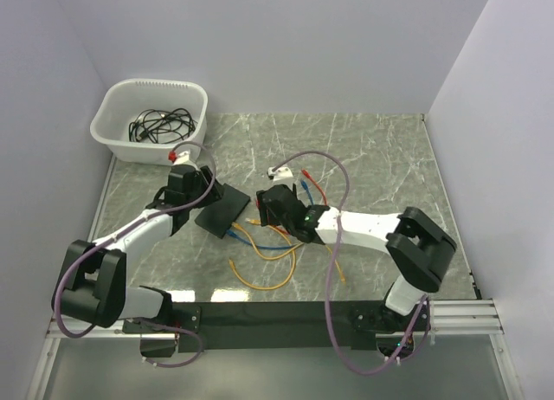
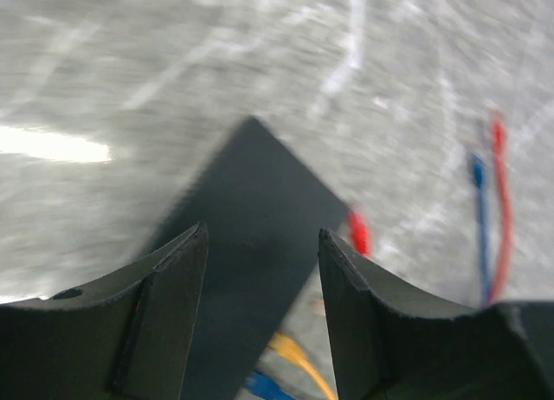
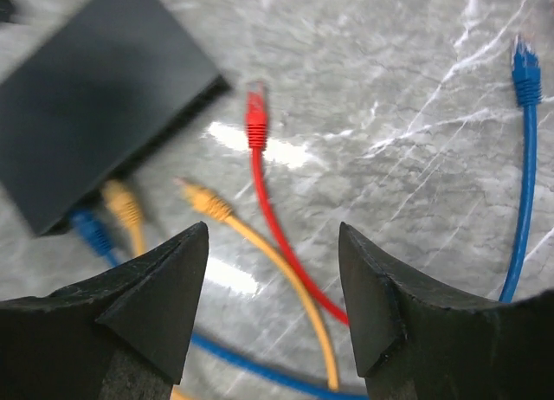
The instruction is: Insert the plug into the switch port
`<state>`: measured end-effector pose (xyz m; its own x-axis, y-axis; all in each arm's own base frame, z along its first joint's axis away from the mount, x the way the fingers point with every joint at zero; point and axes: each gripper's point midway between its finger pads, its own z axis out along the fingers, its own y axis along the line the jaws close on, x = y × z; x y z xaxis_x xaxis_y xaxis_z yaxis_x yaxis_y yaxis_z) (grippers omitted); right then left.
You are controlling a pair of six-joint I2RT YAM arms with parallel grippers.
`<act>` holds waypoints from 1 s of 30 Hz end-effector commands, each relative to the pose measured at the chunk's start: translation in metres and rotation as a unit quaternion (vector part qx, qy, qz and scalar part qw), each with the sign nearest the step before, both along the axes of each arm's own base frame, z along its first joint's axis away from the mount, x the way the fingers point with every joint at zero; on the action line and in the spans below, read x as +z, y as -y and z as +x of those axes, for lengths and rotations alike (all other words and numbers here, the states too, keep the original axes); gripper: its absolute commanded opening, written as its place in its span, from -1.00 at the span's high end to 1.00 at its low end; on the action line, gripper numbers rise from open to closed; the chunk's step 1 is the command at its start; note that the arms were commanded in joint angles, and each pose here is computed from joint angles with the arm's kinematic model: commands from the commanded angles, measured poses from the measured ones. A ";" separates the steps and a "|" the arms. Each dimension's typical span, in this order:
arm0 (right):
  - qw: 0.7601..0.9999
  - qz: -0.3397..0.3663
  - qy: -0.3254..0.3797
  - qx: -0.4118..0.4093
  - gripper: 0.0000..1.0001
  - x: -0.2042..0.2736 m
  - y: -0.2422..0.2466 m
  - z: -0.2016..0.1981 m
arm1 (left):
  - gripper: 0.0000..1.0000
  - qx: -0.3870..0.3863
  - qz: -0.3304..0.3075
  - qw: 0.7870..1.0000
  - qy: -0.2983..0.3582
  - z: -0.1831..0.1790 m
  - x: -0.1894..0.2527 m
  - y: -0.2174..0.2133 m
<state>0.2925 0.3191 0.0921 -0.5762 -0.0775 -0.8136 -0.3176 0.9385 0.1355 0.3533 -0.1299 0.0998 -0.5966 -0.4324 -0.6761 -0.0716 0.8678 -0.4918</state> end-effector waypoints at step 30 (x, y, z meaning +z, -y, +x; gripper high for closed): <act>0.998 -0.029 -0.061 -0.014 0.08 -0.062 -0.039 0.068 | -0.19 0.136 0.082 0.987 0.008 -0.019 -0.029 -0.064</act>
<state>0.3495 0.3508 0.0226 -0.6843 -0.1287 -0.7178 -0.2819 0.9545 0.0976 0.3284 -0.0665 0.0652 -0.4902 -0.4469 -0.7483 -0.2974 0.8928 -0.3384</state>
